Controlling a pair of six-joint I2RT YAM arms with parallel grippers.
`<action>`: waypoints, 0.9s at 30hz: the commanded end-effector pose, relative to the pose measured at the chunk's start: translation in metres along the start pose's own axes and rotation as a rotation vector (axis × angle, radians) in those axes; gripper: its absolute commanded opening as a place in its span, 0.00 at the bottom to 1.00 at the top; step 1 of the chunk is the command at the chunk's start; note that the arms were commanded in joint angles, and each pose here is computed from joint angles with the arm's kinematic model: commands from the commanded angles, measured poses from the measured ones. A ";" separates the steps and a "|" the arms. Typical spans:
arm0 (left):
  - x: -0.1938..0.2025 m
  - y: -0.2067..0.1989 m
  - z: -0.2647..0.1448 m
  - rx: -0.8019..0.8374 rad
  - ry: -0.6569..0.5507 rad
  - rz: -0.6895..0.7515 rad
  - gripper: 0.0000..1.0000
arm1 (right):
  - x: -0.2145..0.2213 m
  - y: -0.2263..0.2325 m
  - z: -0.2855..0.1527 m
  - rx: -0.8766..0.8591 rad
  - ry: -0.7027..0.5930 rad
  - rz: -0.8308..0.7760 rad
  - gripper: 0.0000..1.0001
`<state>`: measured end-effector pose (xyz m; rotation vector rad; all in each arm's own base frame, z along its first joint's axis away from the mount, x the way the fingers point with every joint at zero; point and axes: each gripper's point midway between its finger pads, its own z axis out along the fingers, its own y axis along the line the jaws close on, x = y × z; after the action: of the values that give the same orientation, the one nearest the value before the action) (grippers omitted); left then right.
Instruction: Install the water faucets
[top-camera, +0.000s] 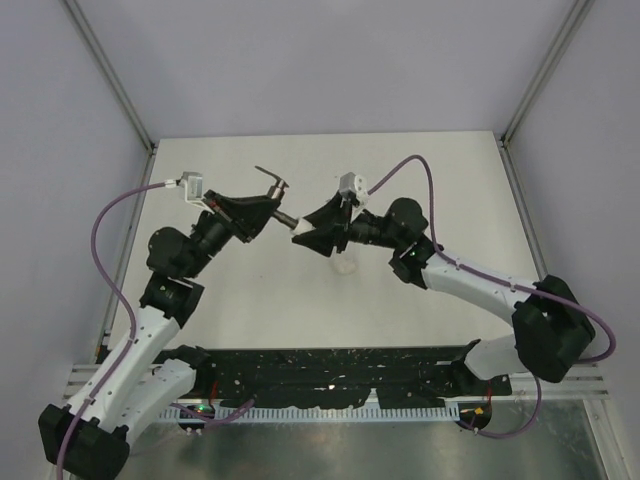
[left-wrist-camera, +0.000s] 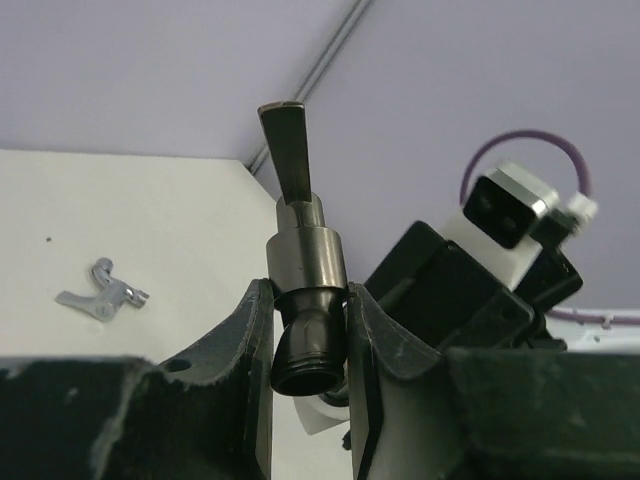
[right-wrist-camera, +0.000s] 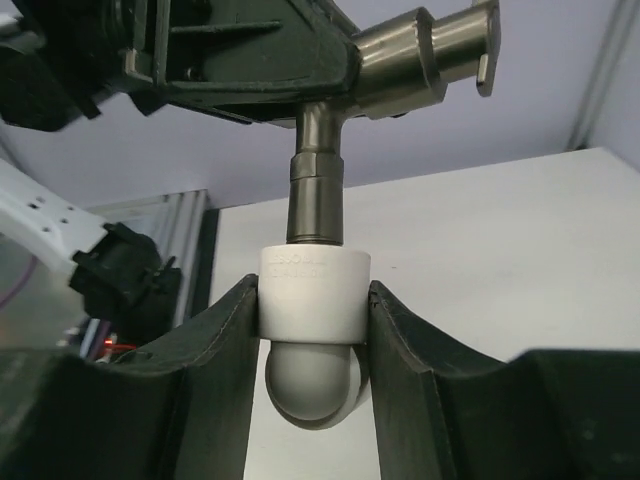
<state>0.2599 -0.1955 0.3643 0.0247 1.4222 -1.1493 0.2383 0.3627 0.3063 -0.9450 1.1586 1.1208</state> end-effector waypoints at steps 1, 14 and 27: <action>0.002 -0.062 -0.020 0.434 0.040 0.332 0.00 | -0.061 0.010 0.000 -0.239 -0.127 0.338 0.05; -0.006 -0.071 -0.039 0.417 0.017 0.439 0.00 | -0.066 -0.018 -0.011 -0.380 -0.194 0.750 0.53; -0.031 0.008 -0.043 -0.165 -0.033 0.175 0.00 | -0.045 -0.047 -0.016 -0.119 -0.101 0.493 0.95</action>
<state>0.2309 -0.1701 0.3597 0.1986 1.4188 -0.9581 0.2783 0.3364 0.3340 -0.6357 1.3737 1.8490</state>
